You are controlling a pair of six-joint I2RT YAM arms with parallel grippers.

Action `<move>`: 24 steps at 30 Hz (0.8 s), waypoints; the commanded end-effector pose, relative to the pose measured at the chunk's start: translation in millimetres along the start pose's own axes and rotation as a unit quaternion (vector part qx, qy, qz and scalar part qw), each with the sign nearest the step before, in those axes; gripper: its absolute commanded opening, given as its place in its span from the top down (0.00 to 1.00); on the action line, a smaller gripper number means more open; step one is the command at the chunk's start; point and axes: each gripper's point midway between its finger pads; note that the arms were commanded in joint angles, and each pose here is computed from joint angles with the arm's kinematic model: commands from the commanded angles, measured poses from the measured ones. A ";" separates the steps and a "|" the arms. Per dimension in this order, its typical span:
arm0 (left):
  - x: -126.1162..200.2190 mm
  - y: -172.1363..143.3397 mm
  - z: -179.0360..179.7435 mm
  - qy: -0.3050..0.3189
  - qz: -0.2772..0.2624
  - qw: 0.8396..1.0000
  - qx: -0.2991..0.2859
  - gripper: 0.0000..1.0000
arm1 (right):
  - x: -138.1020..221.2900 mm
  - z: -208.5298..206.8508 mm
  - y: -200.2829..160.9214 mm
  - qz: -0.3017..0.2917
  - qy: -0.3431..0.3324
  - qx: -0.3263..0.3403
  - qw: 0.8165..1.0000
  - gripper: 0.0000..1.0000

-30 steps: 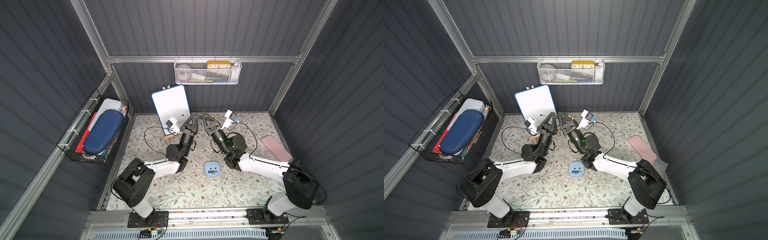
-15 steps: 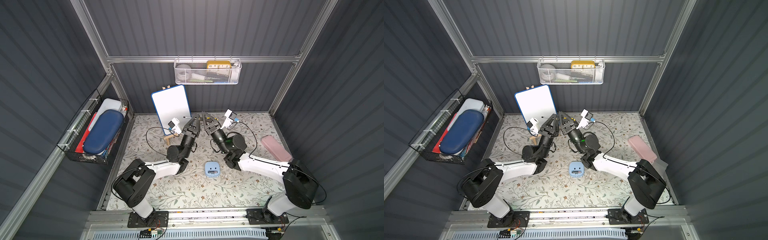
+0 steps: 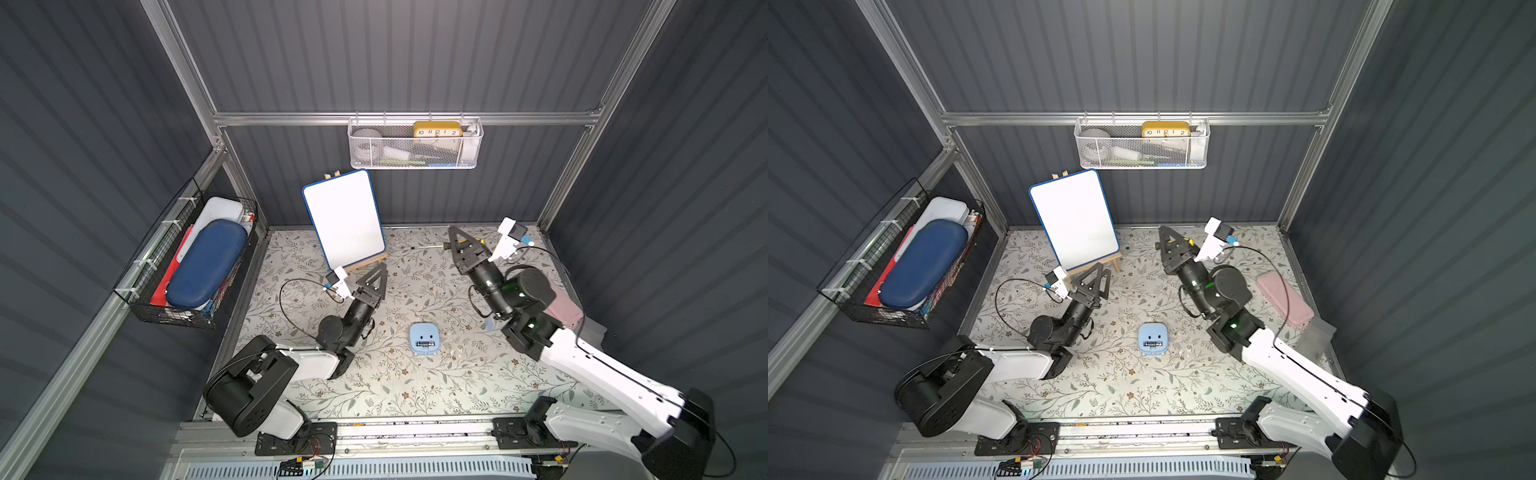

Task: Remove the battery from the alarm
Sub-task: Pick up the screwdriver from the center of the board.

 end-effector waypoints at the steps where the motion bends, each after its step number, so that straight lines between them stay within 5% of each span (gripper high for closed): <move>1: 15.5 21.0 -64.9 -0.105 -0.018 0.992 -0.069 0.01 | 20.9 -52.0 -15.0 0.059 -0.122 0.053 0.989 1.00; 3: 15.9 7.8 -66.4 -0.082 0.037 0.988 -0.127 0.06 | 36.7 -63.7 -21.7 0.094 -0.159 0.056 0.981 1.00; 4: 13.5 0.0 -61.7 -0.058 0.071 0.984 -0.153 0.19 | 44.3 -69.2 -24.4 0.105 -0.171 0.055 0.978 1.00; 7: 6.3 -6.8 -27.0 0.087 0.158 0.960 -0.214 0.92 | 72.0 -96.8 -29.2 0.130 -0.235 0.048 0.962 1.00; 8: 11.2 -5.7 -17.8 0.120 0.169 0.952 -0.224 1.00 | 82.2 -108.1 -30.5 0.137 -0.260 0.045 0.955 1.00; 11: 28.7 -12.3 -14.2 0.120 0.187 0.948 -0.228 1.00 | 103.0 -137.2 -38.6 0.147 -0.301 0.027 0.942 1.00; 15: 38.1 -45.5 23.4 0.170 0.276 0.923 -0.208 1.00 | 112.3 -161.6 -63.4 0.175 -0.297 -0.002 0.939 1.00; 24: 68.3 -106.0 85.0 0.222 0.412 0.867 -0.171 0.68 | 125.0 -201.3 -97.8 0.230 -0.312 0.030 0.921 1.00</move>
Point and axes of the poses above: each gripper's point midway between its finger pads, its own x axis back along the fingers, its own z axis along the line the jaws close on, y = z × x, and after that the axes turned 10 degrees about -x, right-handed
